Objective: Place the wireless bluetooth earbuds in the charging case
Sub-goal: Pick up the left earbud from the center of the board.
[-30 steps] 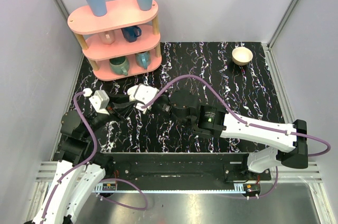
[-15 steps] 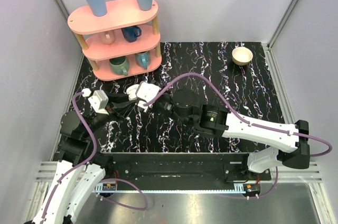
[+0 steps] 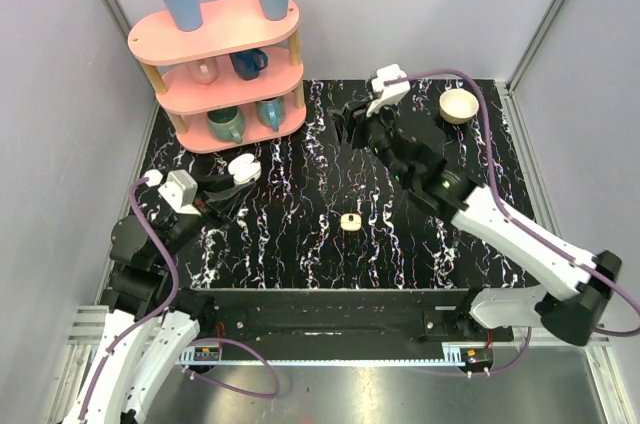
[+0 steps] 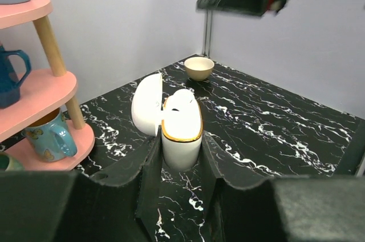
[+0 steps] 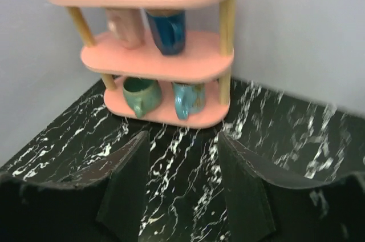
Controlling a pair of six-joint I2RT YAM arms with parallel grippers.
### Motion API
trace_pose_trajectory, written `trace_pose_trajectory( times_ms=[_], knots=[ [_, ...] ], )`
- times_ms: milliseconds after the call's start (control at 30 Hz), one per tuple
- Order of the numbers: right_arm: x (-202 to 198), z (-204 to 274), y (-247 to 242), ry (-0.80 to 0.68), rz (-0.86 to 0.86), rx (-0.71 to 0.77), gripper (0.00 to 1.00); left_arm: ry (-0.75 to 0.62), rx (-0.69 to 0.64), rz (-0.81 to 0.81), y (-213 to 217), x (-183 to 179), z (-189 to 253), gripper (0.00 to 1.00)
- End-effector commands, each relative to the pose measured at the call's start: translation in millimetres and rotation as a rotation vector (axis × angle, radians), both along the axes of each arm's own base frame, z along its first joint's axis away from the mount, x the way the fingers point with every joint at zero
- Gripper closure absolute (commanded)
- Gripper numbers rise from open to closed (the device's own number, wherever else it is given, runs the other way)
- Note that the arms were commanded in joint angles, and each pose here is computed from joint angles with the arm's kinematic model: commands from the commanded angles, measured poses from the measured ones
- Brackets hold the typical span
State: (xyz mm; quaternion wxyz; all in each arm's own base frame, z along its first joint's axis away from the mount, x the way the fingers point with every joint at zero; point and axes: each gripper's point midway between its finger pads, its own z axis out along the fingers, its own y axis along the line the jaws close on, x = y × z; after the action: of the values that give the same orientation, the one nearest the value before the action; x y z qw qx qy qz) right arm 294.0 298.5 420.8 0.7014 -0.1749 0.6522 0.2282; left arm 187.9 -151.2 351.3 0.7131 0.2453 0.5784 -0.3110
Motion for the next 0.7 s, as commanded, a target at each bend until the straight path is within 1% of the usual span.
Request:
trace_pose_trajectory(
  times_ms=[0, 33, 100, 133, 200, 233, 267, 300, 333, 367, 400, 433, 467, 500, 533, 567, 633, 667],
  knots=[
    [23.2, -121.2, 29.8, 0.496, 0.13, 0.086, 0.42, -0.089, -0.043, 0.084, 16.7, -7.8, 36.1, 1.0],
    [24.7, -149.2, 45.1, 0.567, 0.171, 0.054, 0.43, -0.101, -0.048, 0.087, 18.3, -11.1, 41.6, 1.0],
    [26.0, -164.5, 64.8, 0.618, 0.23, 0.063, 0.43, -0.103, -0.043, 0.094, 20.1, -13.5, 43.9, 1.0],
    [24.3, -191.9, 83.5, 0.675, 0.301, 0.023, 0.43, -0.116, -0.048, 0.103, 22.7, -16.5, 49.1, 1.0],
    [22.1, -201.0, 107.2, 0.671, 0.436, -0.027, 0.45, -0.125, -0.05, 0.113, 25.5, -20.0, 52.9, 1.0],
    [15.5, -227.7, 122.6, 0.72, 0.514, -0.07, 0.45, -0.131, -0.055, 0.122, 27.8, -22.6, 55.2, 1.0],
    [18.1, -226.9, 132.0, 0.666, 0.576, -0.113, 0.45, -0.138, -0.055, 0.124, 29.0, -25.0, 57.1, 1.0],
    [15.1, -232.5, 139.6, 0.655, 0.628, -0.142, 0.45, -0.135, -0.054, 0.126, 30.0, -27.4, 58.2, 1.0],
    [6.9, -253.5, 148.2, 0.691, 0.687, -0.189, 0.44, -0.143, -0.054, 0.131, 31.7, -30.0, 60.4, 1.0],
    [9.8, -246.7, 157.6, 0.614, 0.742, -0.231, 0.41, -0.136, -0.049, 0.132, 32.3, -31.3, 58.8, 1.0],
    [10.1, -250.1, 162.8, 0.599, 0.767, -0.257, 0.4, -0.142, -0.052, 0.134, 33.3, -33.7, 61.6, 1.0],
    [3.7, -278.3, 168.0, 0.654, 0.794, -0.314, 0.39, -0.146, -0.052, 0.134, 34.0, -35.8, 62.5, 1.0],
    [12.2, -267.5, 179.1, 0.585, 0.818, -0.346, 0.39, -0.147, -0.052, 0.133, 34.1, -36.9, 63.2, 1.0],
    [13.9, -274.8, 184.1, 0.589, 0.822, -0.377, 0.39, -0.15, -0.053, 0.133, 34.5, -38.3, 64.3, 1.0],
    [9.5, -307.7, 183.5, 0.666, 0.824, -0.442, 0.39, -0.154, -0.055, 0.134, 35.4, -40.1, 65.2, 1.0],
    [10.4, -299.5, 196.0, 0.61, 0.846, -0.468, 0.39, -0.152, -0.055, 0.131, 35.1, -41.1, 64.9, 1.0],
    [12.6, -322.8, 202.6, 0.602, 0.831, -0.525, 0.35, -0.158, -0.056, 0.128, 35.3, -43.4, 66.0, 1.0],
    [9.9, -326.0, 210.4, 0.567, 0.846, -0.549, 0.34, -0.158, -0.056, 0.129, 35.6, -43.7, 65.9, 1.0]
  ],
)
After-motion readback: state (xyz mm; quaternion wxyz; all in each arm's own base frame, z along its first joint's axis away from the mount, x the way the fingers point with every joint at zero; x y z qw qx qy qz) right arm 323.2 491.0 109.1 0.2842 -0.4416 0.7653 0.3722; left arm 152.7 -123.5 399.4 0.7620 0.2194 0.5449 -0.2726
